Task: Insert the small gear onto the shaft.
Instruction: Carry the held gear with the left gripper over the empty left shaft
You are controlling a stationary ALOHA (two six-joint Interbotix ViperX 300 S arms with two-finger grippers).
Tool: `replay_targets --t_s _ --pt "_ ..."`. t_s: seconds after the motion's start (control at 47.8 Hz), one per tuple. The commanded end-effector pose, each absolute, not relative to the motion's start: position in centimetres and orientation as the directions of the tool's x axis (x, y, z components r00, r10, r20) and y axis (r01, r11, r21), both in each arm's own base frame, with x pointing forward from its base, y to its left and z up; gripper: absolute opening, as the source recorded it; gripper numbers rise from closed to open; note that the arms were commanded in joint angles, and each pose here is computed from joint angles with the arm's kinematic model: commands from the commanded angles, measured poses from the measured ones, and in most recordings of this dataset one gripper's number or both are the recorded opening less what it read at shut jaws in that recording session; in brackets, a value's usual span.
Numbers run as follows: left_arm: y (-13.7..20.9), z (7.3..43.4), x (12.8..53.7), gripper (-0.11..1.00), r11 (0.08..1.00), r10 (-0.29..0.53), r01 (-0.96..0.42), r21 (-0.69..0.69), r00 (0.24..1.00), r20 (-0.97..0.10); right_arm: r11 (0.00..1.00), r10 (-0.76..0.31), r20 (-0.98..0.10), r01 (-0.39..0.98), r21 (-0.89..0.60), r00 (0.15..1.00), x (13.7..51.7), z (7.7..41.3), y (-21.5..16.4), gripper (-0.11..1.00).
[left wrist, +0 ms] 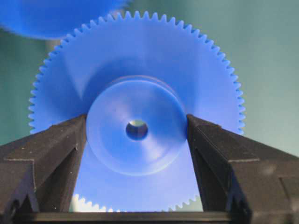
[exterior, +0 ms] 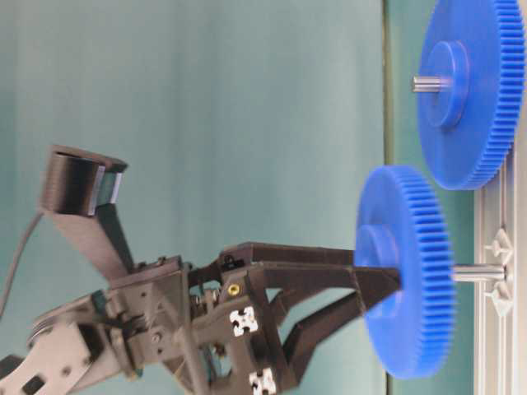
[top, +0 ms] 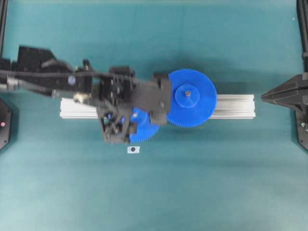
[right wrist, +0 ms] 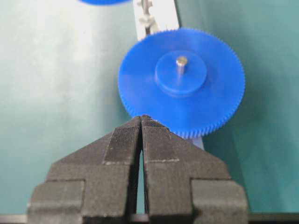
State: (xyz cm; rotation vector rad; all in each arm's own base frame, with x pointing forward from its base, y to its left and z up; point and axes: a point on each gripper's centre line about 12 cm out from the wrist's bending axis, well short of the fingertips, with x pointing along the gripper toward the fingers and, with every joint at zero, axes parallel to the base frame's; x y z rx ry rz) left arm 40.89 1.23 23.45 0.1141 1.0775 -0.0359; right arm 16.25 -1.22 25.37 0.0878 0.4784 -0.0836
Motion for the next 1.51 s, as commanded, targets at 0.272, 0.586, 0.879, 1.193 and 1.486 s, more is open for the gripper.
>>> replay_targets --t_s 0.272,0.586,0.879,1.193,1.486 --pt "3.2 23.9 40.6 0.72 0.989 0.053 0.095 0.113 0.488 -0.871 0.992 -0.065 -0.438 0.107 0.073 0.897 16.4 25.7 -1.3 0.03" --pt "4.0 21.8 41.3 0.72 0.989 0.061 0.088 0.119 0.496 -0.866 0.99 -0.077 -0.424 0.119 0.073 0.902 16.5 25.7 -1.5 0.03" --pt "4.1 19.7 41.3 0.72 0.991 0.057 0.081 0.105 0.456 -0.888 0.99 -0.079 -0.424 0.121 0.073 0.902 16.5 25.7 -1.5 0.03" --pt "3.9 20.8 39.8 0.72 0.992 0.055 0.082 0.1 0.431 -0.901 0.99 -0.079 -0.424 0.121 0.073 0.902 16.5 25.7 -1.5 0.03" --pt "3.8 21.6 38.7 0.72 0.992 0.055 0.085 0.098 0.41 -0.91 0.989 -0.088 -0.424 0.131 0.073 0.901 16.5 25.6 -1.7 0.03"
